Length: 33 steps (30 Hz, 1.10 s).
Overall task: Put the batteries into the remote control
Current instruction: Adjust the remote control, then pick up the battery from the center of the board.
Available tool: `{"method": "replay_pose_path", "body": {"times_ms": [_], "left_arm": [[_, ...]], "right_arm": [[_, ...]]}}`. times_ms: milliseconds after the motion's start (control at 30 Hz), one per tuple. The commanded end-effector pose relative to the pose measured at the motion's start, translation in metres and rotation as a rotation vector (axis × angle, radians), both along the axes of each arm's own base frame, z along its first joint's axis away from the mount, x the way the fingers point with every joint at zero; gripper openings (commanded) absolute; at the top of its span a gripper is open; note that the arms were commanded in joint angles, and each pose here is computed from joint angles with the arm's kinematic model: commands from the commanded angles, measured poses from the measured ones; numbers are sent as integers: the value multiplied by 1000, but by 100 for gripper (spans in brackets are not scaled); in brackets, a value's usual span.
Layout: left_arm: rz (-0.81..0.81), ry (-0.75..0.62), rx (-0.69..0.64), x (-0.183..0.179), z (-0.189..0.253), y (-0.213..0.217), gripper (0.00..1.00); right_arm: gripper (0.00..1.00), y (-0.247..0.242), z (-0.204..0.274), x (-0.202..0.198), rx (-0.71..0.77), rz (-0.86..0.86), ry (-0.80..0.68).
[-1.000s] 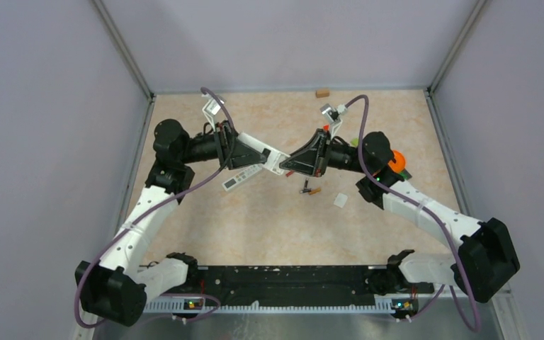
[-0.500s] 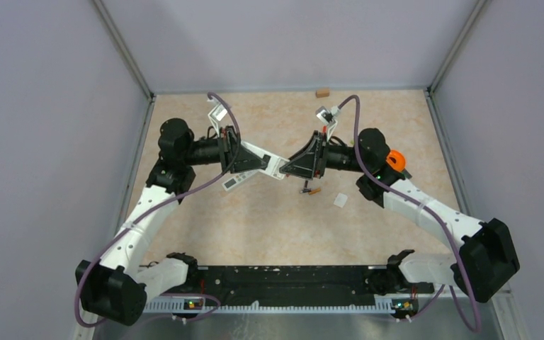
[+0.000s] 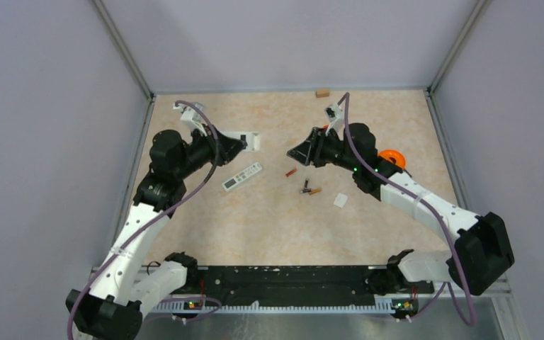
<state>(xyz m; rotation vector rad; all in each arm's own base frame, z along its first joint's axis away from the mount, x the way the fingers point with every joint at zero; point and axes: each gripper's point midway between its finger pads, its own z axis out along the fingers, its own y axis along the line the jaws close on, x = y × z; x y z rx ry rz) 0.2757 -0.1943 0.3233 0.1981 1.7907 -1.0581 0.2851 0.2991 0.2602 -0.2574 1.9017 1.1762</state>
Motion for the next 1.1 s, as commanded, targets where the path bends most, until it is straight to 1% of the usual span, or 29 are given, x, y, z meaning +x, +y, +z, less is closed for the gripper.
{"method": "replay_pose_path", "body": {"times_ms": [0,67,133,200,333,467,533,567,667,767,800,833,867,967,1067], "left_arm": [[330,-61,66,26,-2,49,0],[346,-74,56,24,-1,52,0],[371,-81,47,24,0,56,0],[396,-80,35,23,-3,60,0],[423,-66,29,24,-11,64,0],[422,-58,23,22,-13,63,0],[424,-61,23,20,-14,64,0],[427,-64,25,20,-13,65,0],[438,-70,41,17,-14,69,0],[457,-73,50,14,-9,74,0],[464,-73,47,13,-8,75,0],[463,-81,43,12,-4,75,0],[459,-91,38,11,-1,75,0],[448,-101,34,9,3,73,0],[445,-96,38,8,6,73,0]], "right_arm": [[40,-22,-52,38,-220,-234,109],[37,-24,-72,47,-293,-282,165],[35,-36,-91,59,-365,-392,247],[35,-39,-106,66,-380,-491,343],[38,-13,-125,71,-385,-558,357],[38,0,-156,72,-485,-608,419],[38,4,-163,75,-526,-612,382],[38,8,-162,78,-535,-584,341],[39,20,-162,84,-633,-400,166],[45,38,-161,74,-770,-38,-41],[46,40,-164,68,-814,62,-79],[47,37,-168,66,-863,127,-115],[47,33,-172,67,-906,182,-144],[47,24,-188,67,-956,335,-157],[47,11,-198,78,-1064,374,-184]]}}
